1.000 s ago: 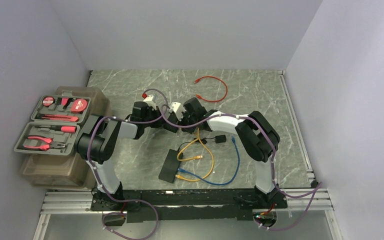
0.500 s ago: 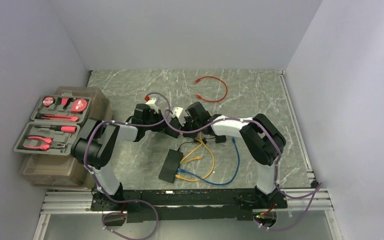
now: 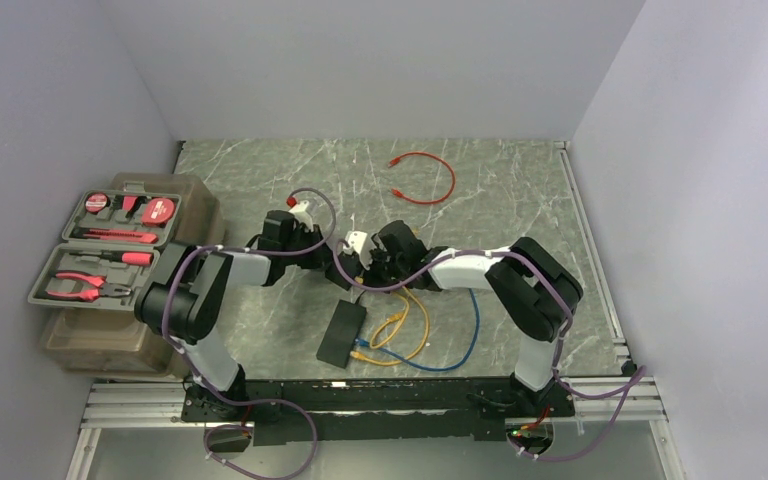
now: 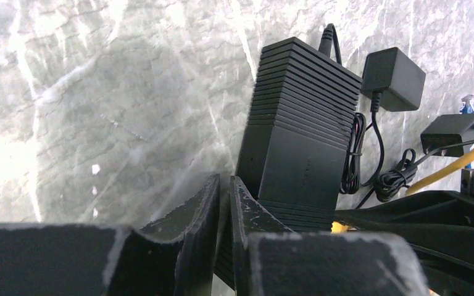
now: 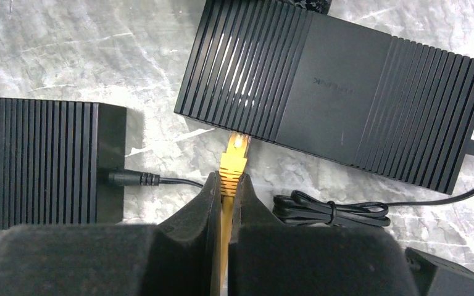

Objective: Insert the plug into the switch port
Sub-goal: Insert the connector into the switch port.

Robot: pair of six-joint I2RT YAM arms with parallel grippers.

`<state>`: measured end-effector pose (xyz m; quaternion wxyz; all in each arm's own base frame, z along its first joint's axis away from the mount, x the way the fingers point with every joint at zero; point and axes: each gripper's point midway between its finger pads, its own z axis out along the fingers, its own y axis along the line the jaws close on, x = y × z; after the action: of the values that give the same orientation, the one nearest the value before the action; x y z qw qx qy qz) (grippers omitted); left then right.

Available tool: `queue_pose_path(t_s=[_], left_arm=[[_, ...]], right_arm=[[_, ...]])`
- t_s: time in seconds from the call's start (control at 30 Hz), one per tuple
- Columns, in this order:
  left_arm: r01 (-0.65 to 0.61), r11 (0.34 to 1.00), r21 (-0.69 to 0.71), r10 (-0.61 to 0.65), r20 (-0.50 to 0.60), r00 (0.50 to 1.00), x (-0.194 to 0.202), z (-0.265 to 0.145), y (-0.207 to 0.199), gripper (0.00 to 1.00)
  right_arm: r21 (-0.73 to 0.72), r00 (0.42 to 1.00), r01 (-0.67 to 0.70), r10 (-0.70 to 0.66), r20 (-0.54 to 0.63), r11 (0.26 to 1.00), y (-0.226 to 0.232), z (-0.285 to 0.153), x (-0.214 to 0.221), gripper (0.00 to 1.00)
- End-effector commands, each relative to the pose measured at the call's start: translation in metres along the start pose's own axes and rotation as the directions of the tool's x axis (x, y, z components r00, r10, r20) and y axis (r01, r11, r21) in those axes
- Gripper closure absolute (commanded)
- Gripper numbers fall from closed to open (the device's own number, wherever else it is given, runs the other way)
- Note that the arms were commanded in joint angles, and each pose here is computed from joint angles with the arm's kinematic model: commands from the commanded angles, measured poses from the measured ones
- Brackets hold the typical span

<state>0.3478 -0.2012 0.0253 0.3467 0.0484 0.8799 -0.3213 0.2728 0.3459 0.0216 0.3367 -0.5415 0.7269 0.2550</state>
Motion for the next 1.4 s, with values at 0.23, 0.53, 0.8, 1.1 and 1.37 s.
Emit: queue_pose_path(t_s=[0.23,0.53,0.8,1.1,1.37], left_arm=[[0.061,0.998,-0.001,-0.061,-0.024,0.998,0.0,-0.038,0.001,0.69],[0.062,0.987,-0.151,-0.052,0.072,0.996,-0.006,-0.065,0.021,0.5],[0.133,0.964,-0.231,-0.1,0.149,0.984,-0.006,-0.089,0.044,0.38],[0.124,0.963,-0.237,-0.073,0.212,0.975,-0.01,-0.105,0.044,0.25],[0.102,0.962,-0.251,-0.044,0.228,0.973,-0.011,-0.112,0.045,0.01]], right_arm=[[0.061,0.952,0.159,-0.169,0.254,0.985,-0.007,-0.01,-0.084,1.0],[0.054,0.94,0.225,-0.231,0.249,0.973,-0.02,0.014,-0.099,1.0],[-0.025,0.939,0.253,-0.24,0.245,0.967,-0.014,0.029,-0.104,0.94],[0.033,0.932,0.271,-0.271,0.243,0.962,-0.015,0.005,-0.114,0.68],[0.234,0.919,0.241,-0.299,0.257,0.942,-0.051,-0.044,-0.152,0.57]])
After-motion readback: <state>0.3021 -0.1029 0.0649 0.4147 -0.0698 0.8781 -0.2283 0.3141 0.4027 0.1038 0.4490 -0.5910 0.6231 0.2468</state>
